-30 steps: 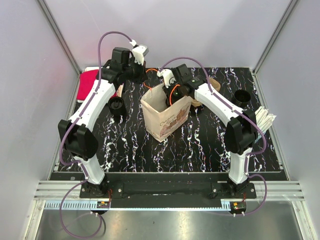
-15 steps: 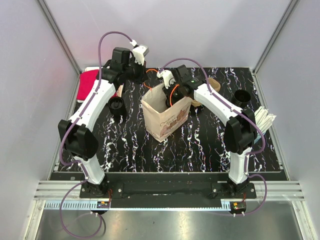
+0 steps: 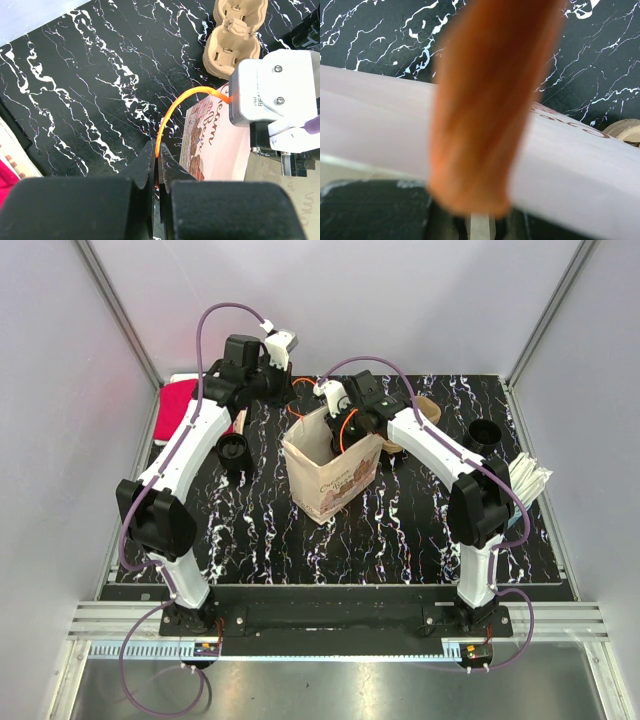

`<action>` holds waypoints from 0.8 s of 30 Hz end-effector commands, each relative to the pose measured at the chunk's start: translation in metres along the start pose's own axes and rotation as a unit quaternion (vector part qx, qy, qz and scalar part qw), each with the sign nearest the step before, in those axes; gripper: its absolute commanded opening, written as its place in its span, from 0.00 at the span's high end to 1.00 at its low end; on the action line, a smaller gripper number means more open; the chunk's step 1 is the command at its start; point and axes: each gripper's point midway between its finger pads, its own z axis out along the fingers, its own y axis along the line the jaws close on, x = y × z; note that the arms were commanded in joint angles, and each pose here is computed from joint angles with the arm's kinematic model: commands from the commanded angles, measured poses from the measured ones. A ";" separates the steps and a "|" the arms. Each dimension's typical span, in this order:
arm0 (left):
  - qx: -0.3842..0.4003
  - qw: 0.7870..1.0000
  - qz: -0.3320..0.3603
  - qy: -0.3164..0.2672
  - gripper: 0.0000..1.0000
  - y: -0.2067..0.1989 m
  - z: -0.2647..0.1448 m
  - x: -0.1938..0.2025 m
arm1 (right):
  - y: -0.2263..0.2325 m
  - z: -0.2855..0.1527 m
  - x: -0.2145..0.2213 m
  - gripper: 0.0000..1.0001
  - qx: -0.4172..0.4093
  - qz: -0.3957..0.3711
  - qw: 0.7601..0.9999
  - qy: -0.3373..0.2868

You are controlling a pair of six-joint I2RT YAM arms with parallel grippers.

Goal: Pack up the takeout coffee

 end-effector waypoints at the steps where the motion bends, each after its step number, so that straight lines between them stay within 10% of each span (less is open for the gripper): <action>1: 0.006 0.999 0.017 -0.038 1.00 -0.007 -0.015 -0.022 | 0.003 0.007 0.000 1.00 -0.005 -0.012 1.000 -0.004; 14: 0.007 0.999 0.017 -0.039 1.00 -0.008 -0.015 -0.024 | 0.005 0.008 0.004 1.00 -0.009 -0.012 1.000 0.000; 24: 0.008 0.999 0.017 -0.038 1.00 -0.008 -0.016 -0.023 | 0.009 -0.004 -0.007 0.58 -0.015 -0.012 1.000 -0.014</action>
